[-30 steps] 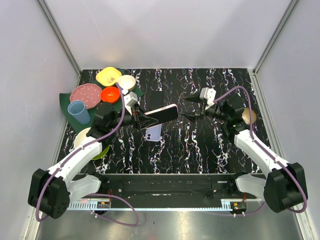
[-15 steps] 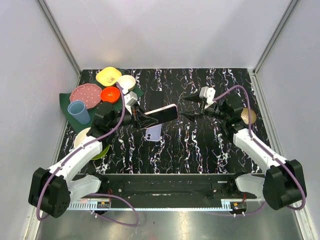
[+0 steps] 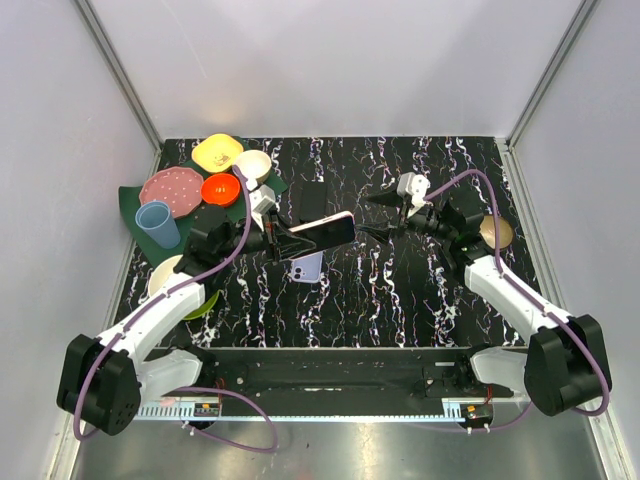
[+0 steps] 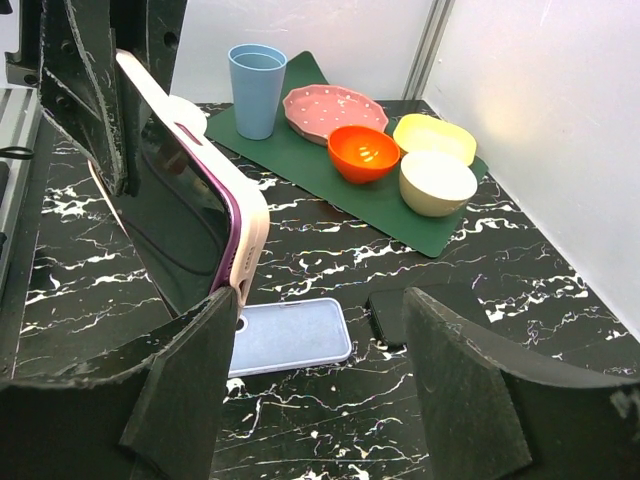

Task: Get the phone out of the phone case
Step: Remove the phone case from the phone.

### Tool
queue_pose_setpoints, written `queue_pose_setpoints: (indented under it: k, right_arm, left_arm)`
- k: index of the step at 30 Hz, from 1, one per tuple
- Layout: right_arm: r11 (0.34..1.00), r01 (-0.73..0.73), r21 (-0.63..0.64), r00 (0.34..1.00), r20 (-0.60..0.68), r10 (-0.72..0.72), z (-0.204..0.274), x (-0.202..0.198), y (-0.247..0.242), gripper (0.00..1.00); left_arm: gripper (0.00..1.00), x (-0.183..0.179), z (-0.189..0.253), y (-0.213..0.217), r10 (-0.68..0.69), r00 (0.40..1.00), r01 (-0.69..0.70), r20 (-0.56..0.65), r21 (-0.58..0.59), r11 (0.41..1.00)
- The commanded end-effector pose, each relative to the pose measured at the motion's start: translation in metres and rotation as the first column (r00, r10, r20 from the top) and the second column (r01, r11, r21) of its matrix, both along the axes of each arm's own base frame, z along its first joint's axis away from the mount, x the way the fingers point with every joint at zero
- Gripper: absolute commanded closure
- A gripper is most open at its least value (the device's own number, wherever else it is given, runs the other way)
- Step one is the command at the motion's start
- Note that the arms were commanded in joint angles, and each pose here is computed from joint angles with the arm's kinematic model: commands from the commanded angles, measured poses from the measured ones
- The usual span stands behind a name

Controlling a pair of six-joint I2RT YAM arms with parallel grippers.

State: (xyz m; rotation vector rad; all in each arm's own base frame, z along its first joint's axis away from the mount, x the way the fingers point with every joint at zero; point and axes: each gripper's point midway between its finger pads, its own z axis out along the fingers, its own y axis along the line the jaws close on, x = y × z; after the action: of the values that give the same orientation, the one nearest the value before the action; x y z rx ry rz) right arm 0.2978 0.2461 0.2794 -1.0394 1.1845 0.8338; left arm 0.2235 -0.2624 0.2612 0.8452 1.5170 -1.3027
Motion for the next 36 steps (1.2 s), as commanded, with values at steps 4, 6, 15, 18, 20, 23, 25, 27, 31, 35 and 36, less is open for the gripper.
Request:
queue_pose_setpoints:
  k: [4,6,15,18,20,23,25,27,31,35,36]
  right_arm:
    - [0.999,0.038,0.005,0.999,0.015,-0.038,-0.001,0.012,-0.001,0.28]
    - [0.999,0.039,0.004,0.999,0.014,-0.039,-0.002,0.013,-0.002,0.28]
    - [0.998,-0.062,-0.001,0.998,-0.015,0.062,-0.007,-0.003,0.005,0.28]
    - [0.99,-0.143,0.002,0.989,-0.031,0.143,-0.008,-0.016,0.009,0.28]
    - [0.985,-0.172,0.008,0.984,-0.043,0.173,-0.008,-0.022,0.01,0.28]
    - [0.976,-0.219,0.007,0.974,-0.055,0.219,-0.009,-0.03,0.012,0.28]
    - [0.972,-0.234,0.006,0.97,-0.06,0.234,-0.01,-0.033,0.012,0.27]
    - [0.969,-0.246,0.007,0.967,-0.065,0.246,-0.011,-0.035,0.013,0.27]
    - [0.966,-0.257,0.009,0.964,-0.066,0.257,-0.01,-0.038,0.013,0.27]
    - [0.962,-0.272,0.009,0.96,-0.066,0.272,-0.009,-0.041,0.013,0.27]
    - [0.96,-0.281,0.01,0.957,-0.067,0.281,-0.007,-0.044,0.013,0.26]
  left_arm:
    - [1.0,-0.047,0.029,-0.012,-0.25,0.959,0.257,0.134,-0.039,0.966]
    - [1.0,-0.051,0.029,-0.012,-0.269,0.953,0.277,0.136,-0.037,0.96]
    - [1.0,-0.056,0.029,-0.012,-0.298,0.944,0.306,0.142,-0.032,0.952]
    - [1.0,-0.056,0.029,-0.012,-0.298,0.944,0.306,0.143,-0.032,0.952]
    - [1.0,-0.057,0.029,-0.013,-0.301,0.943,0.309,0.143,-0.032,0.951]
    - [1.0,-0.056,0.029,-0.013,-0.297,0.944,0.304,0.144,-0.033,0.952]
    - [1.0,-0.056,0.029,-0.013,-0.294,0.945,0.301,0.146,-0.033,0.953]
    - [1.0,-0.056,0.029,-0.013,-0.292,0.945,0.3,0.149,-0.034,0.953]
    - [1.0,-0.052,0.03,-0.013,-0.27,0.951,0.278,0.153,-0.036,0.96]
    - [1.0,-0.046,0.032,-0.013,-0.239,0.957,0.249,0.163,-0.04,0.968]
    - [1.0,-0.045,0.032,-0.012,-0.232,0.958,0.241,0.166,-0.041,0.97]
